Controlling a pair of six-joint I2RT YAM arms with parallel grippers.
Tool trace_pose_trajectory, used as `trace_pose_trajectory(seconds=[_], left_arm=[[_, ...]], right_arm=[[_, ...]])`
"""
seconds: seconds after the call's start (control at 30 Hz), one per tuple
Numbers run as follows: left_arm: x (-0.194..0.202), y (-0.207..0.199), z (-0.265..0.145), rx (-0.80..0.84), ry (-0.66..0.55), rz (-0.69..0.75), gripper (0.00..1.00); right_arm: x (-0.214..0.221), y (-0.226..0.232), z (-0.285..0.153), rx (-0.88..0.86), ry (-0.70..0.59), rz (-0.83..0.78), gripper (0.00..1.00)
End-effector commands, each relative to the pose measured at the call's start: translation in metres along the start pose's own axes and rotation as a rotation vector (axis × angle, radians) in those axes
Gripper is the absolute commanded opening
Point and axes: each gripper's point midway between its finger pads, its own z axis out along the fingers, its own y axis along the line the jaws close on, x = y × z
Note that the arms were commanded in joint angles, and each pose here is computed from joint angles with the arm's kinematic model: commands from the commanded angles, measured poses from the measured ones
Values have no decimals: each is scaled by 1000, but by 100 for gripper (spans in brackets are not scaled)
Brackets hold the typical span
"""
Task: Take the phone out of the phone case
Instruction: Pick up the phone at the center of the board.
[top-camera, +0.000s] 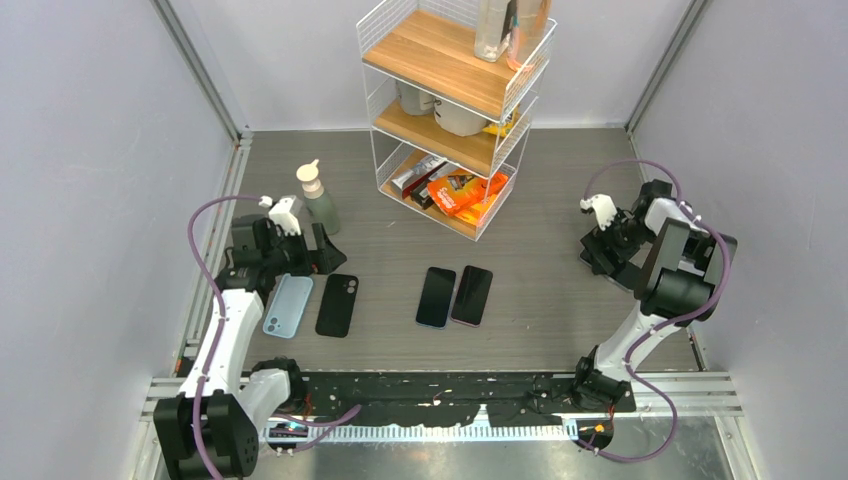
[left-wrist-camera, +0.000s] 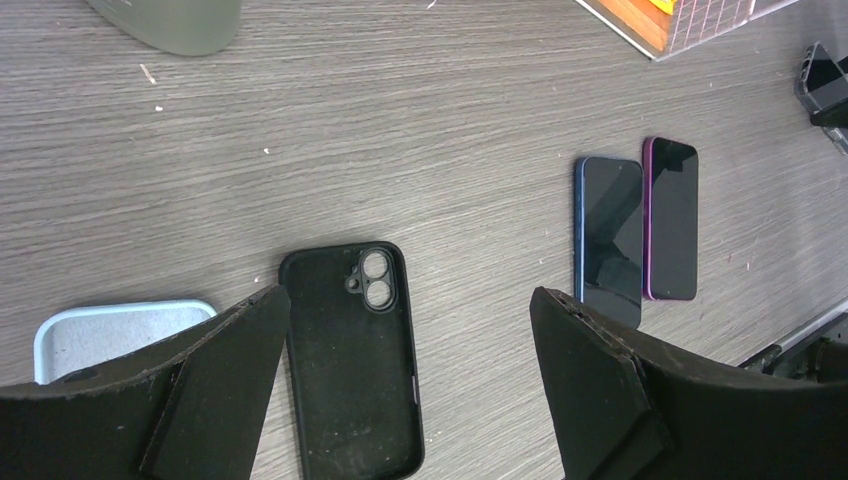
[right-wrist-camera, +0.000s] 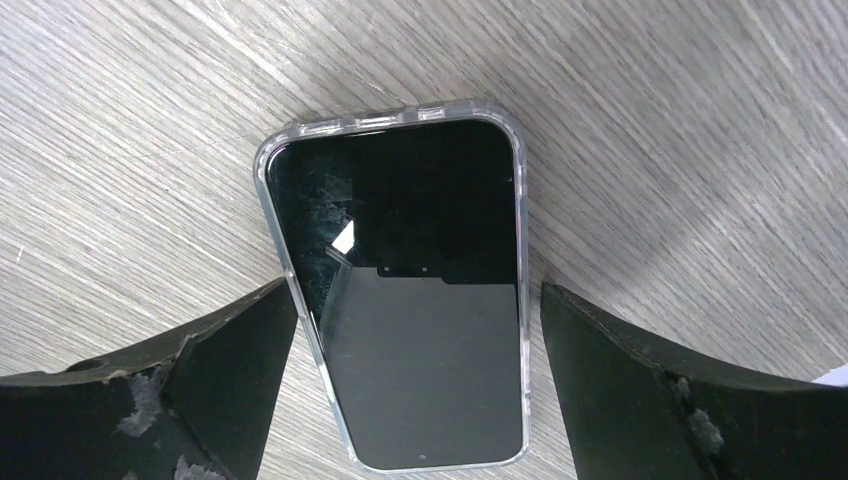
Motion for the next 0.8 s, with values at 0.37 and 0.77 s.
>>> trace_pose_trajectory(seconds=[0.37, 0.77], left_arm=[[-25, -4, -7, 1, -37, 58, 94], [-26, -8, -5, 26, -33, 53, 94]], right_arm=[[57, 10, 11, -67, 138, -81, 96], [48, 20, 10, -147, 99, -58, 53]])
